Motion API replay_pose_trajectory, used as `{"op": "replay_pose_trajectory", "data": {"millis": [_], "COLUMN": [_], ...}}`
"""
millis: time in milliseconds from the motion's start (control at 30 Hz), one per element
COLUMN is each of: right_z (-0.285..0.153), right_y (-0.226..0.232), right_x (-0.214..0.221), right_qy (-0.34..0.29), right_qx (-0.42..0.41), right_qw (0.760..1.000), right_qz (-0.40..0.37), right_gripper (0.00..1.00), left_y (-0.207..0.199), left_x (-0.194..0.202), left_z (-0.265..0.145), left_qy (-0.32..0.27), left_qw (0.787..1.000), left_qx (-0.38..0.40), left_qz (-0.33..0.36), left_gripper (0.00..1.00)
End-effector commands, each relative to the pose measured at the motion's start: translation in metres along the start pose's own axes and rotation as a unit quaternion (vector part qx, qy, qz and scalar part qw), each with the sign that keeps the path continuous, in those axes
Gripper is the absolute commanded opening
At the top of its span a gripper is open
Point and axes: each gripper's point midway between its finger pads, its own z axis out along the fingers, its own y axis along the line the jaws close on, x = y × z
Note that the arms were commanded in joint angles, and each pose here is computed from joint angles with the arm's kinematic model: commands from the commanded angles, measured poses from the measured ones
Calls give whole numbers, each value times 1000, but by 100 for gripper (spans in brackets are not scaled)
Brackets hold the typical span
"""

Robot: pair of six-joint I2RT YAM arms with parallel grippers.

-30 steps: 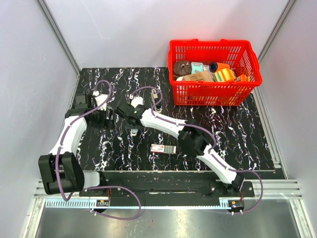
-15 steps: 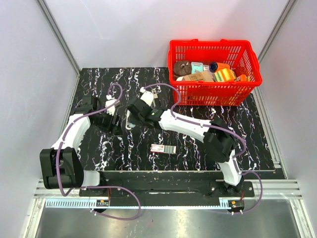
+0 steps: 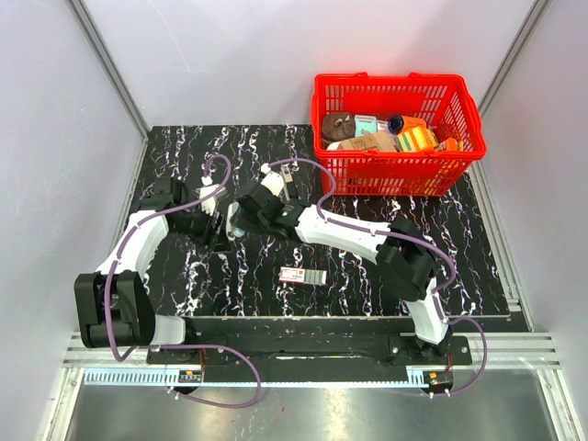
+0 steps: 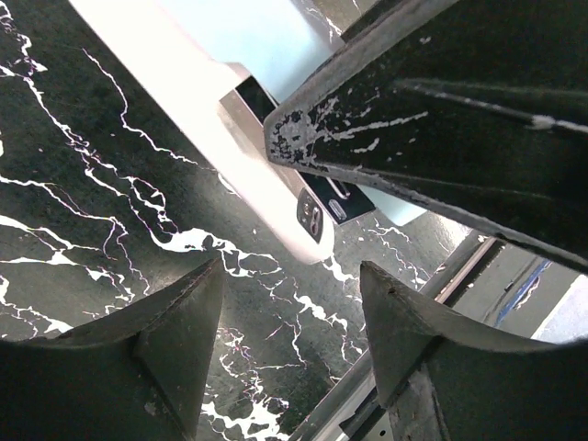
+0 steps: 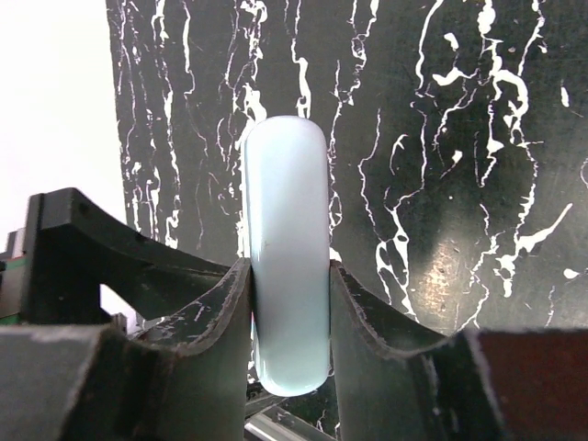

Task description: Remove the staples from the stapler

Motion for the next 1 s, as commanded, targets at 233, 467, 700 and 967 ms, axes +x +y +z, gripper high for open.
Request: {"op": "replay_pose_trajectory", "data": {"millis": [233,467,700,967], "right_z": [-24,-27,-29,-36], "right_y": [38,29,22,30], "right_x": [-11,-5,-2,-17], "right_qy": [7,16,15,-8], "right_qx": [-79,-75,-74,-86], "right_qw": [996,996,996,995], "right_qz": [44,39,45,46], "right_gripper": [0,0,0,0], "left_y": [4,4,-8,-21], "left_x": [-24,-22,-14,-17], "left_z": [0,1,2,-6], "left_qy": [-48,-43,-33,-35], "left_qw": [998,999,998,997], "left_qx": [4,9,39,59], "left_qz": [31,32,19,32], "left_gripper": [16,3,22,60]}}
